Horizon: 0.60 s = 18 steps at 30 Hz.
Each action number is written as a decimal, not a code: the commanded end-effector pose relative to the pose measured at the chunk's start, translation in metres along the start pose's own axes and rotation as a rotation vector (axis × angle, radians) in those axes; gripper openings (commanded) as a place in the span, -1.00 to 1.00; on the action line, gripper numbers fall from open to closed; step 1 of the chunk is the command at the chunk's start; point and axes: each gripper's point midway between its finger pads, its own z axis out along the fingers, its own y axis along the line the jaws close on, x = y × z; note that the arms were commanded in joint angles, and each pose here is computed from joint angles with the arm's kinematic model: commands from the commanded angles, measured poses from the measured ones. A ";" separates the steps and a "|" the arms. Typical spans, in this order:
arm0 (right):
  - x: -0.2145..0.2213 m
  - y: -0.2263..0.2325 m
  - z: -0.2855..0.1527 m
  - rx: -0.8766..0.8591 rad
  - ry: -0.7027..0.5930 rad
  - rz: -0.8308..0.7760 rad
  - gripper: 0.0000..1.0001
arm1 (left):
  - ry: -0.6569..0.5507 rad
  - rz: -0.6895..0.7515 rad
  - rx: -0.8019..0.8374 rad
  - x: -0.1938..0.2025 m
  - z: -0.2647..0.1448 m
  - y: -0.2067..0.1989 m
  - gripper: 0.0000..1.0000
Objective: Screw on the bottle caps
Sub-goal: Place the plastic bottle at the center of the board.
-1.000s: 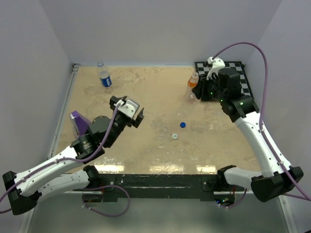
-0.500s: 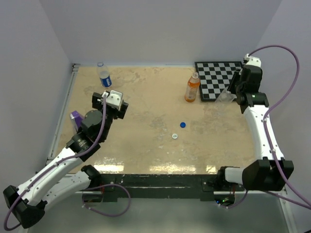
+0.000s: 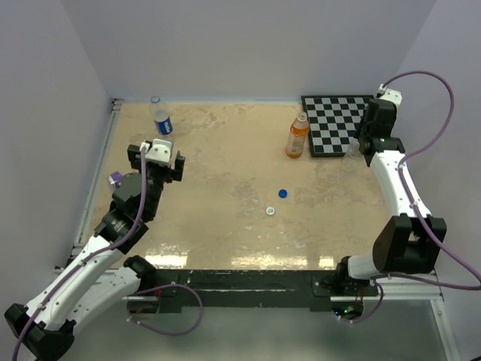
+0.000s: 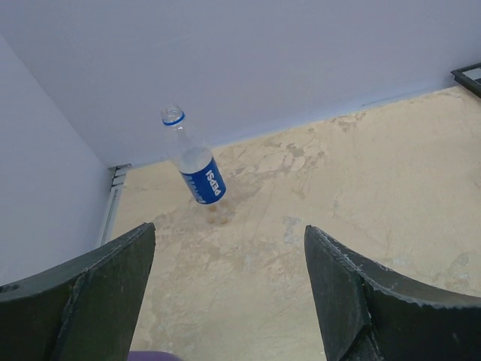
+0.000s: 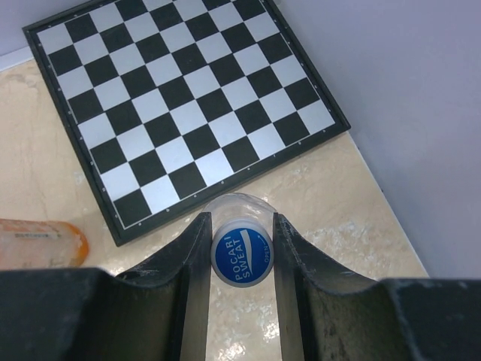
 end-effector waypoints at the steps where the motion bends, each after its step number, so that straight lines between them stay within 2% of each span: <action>1: -0.004 -0.006 0.018 0.031 -0.038 0.036 -1.00 | -0.035 -0.032 -0.004 -0.006 0.000 0.001 0.69; 7: 0.007 -0.006 0.030 0.010 -0.026 0.044 -1.00 | -0.047 -0.033 0.001 -0.007 -0.002 0.001 0.68; 8: 0.009 -0.005 0.032 0.008 -0.020 0.045 -0.95 | -0.047 -0.033 0.002 -0.007 -0.001 0.001 0.67; 16: 0.004 -0.003 0.027 -0.016 -0.031 0.034 0.14 | -0.047 -0.024 0.018 -0.006 -0.001 -0.002 0.65; 18: -0.003 -0.002 0.021 -0.026 -0.044 0.036 0.33 | -0.049 -0.023 0.031 -0.007 -0.001 -0.004 0.65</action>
